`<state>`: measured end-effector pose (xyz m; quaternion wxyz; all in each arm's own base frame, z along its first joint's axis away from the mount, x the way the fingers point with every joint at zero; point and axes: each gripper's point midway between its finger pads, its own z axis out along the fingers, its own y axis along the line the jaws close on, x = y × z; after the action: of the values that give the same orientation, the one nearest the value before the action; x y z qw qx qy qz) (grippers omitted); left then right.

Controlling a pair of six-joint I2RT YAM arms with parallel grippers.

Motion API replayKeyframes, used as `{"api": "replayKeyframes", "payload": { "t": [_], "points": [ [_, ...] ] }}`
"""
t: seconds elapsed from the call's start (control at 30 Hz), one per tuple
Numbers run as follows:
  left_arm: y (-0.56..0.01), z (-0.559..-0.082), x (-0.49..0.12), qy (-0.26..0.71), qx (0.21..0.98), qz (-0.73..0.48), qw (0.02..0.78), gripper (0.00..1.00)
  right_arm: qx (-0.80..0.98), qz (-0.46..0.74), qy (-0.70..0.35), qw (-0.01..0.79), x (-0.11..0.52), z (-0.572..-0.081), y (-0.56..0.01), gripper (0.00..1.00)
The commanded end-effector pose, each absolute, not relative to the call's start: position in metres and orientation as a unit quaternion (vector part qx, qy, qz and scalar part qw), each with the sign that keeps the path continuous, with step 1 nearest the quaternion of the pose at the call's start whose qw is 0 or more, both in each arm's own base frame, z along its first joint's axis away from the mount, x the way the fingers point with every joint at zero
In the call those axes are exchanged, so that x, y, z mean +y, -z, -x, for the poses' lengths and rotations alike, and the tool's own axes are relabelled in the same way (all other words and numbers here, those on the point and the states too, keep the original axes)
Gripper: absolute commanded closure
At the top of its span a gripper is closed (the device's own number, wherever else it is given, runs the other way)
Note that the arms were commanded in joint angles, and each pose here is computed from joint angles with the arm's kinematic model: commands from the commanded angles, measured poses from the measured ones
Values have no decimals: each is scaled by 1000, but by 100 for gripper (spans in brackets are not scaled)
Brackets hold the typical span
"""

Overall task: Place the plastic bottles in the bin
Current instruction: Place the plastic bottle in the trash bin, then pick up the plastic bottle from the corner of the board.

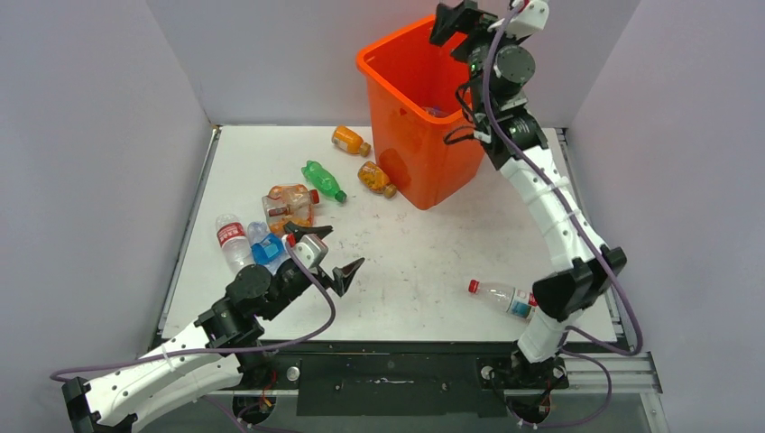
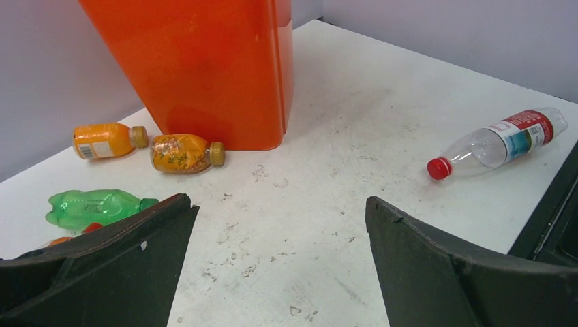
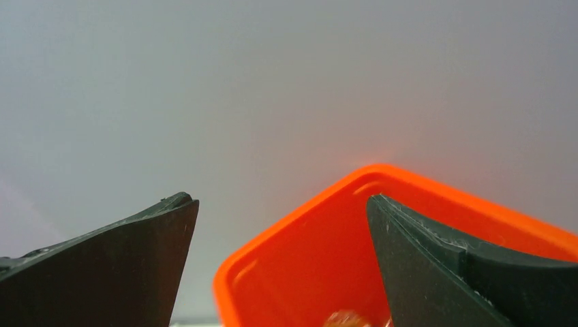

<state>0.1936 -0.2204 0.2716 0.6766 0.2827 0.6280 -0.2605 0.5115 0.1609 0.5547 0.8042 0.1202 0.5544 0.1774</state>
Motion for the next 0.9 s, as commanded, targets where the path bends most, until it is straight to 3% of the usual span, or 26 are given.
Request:
{"api": "replayKeyframes", "payload": {
  "t": [0.0,0.23,0.5,0.67,0.87],
  "points": [
    [-288,-206,-205,238,633,-232,699,4,507,-73,-274,814,178,-399,-608,0],
    [-290,-207,-201,235,633,-221,704,4,619,-52,-330,711,172,-302,-456,1],
    [-286,-200,-216,257,631,-257,685,4,842,-29,-150,517,129,-261,-253,2],
    [-283,-199,-218,259,636,-260,679,4,913,27,-98,394,131,-244,-169,1],
    [-275,-197,-226,262,646,-281,659,4,946,13,-50,320,124,-232,-124,0]
  ]
}}
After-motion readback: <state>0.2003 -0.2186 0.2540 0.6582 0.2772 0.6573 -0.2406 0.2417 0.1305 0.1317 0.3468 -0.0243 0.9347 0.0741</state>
